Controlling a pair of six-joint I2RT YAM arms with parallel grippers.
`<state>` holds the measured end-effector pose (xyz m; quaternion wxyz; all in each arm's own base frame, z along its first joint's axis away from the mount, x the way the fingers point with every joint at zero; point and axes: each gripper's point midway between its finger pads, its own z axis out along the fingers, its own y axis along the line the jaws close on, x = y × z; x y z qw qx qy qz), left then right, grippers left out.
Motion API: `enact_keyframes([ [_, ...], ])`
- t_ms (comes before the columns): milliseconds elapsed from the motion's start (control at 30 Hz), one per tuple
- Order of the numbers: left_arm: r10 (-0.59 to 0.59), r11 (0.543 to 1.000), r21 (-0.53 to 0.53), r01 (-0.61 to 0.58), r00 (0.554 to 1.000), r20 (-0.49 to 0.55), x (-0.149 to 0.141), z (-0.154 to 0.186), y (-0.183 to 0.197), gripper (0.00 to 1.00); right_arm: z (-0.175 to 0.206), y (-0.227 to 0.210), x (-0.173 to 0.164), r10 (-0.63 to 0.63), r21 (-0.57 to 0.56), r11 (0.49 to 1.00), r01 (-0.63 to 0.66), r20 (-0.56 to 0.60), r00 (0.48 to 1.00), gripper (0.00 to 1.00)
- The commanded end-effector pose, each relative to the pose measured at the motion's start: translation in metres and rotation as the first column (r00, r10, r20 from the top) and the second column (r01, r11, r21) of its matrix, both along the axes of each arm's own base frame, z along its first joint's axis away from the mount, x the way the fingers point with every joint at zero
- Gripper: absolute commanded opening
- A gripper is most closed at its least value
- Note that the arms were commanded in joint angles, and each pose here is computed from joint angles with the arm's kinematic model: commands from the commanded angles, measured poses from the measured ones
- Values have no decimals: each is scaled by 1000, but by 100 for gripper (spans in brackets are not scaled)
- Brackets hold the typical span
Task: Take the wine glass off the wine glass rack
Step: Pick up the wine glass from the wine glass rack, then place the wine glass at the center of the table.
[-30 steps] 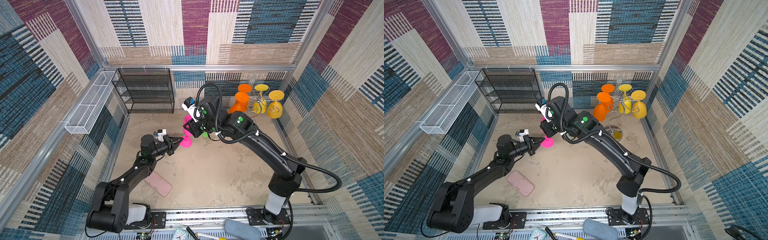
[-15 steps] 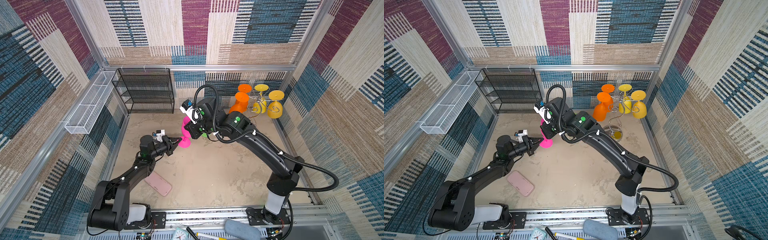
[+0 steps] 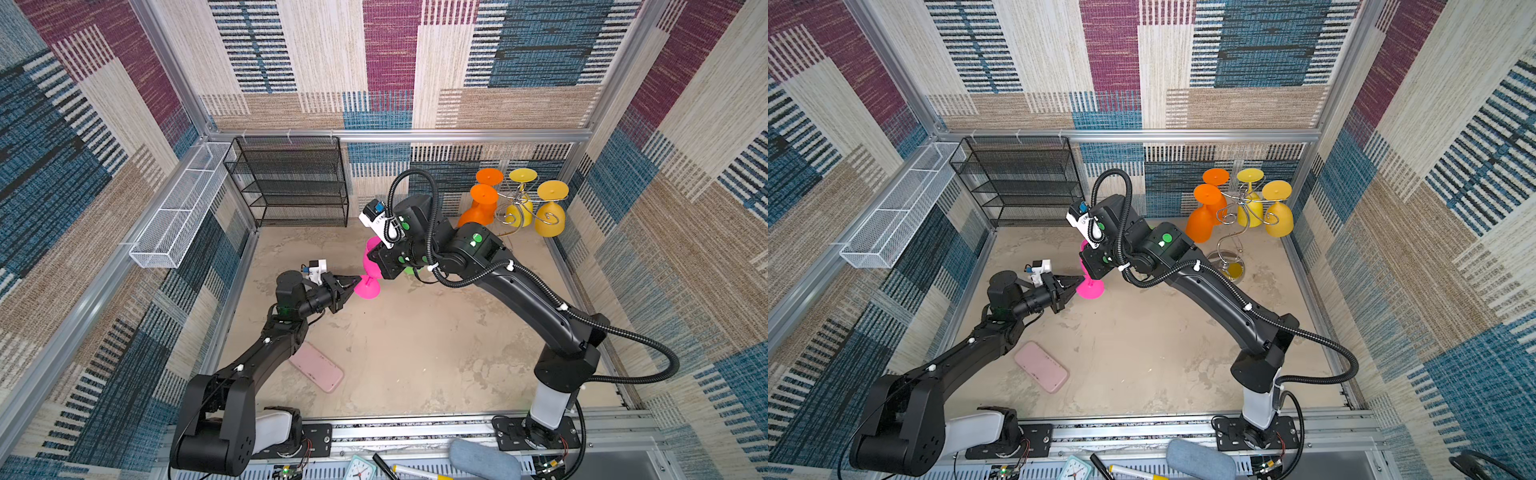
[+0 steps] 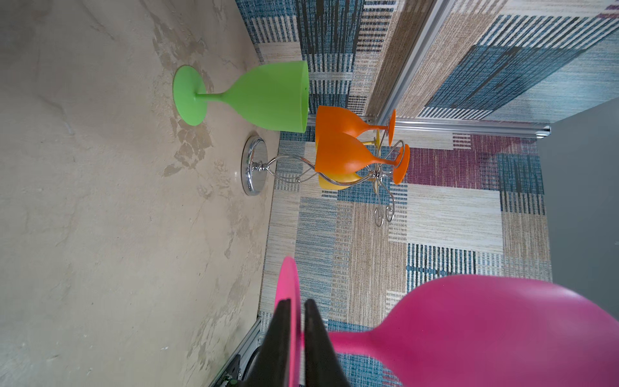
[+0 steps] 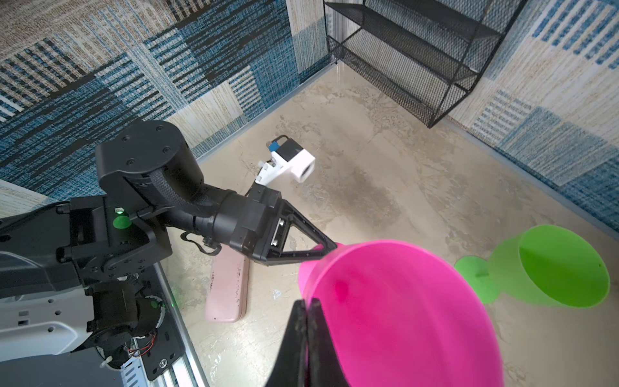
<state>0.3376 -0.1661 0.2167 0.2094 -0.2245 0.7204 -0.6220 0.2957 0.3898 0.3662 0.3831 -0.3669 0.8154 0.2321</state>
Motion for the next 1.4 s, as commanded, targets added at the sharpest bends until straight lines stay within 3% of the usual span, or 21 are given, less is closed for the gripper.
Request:
enact_keyframes([
  [0, -6, 999, 33, 5, 1000, 28, -3, 0, 2, 28, -2, -7, 4, -37, -21, 999, 37, 14, 999, 0],
  [267, 16, 996, 88, -17, 1000, 9, -10, -4, 13, 69, -15, -17, 11, -92, -57, 994, 94, 36, 995, 0],
  [500, 31, 974, 225, -31, 1000, 6, -20, -4, 23, 82, -39, -20, 13, -98, -67, 993, 97, 3, 995, 0],
  [733, 47, 929, 367, -51, 999, 20, -27, 2, 35, 92, -75, -30, 18, -129, -85, 988, 125, -37, 991, 0],
  [900, 52, 910, 412, -55, 998, 18, -29, 2, 40, 100, -102, -46, 26, -169, -129, 978, 162, -44, 985, 0],
  [1367, 43, 895, 440, -75, 996, 83, -38, 10, 43, 99, -145, -90, 56, -263, -137, 957, 256, -36, 964, 0],
])
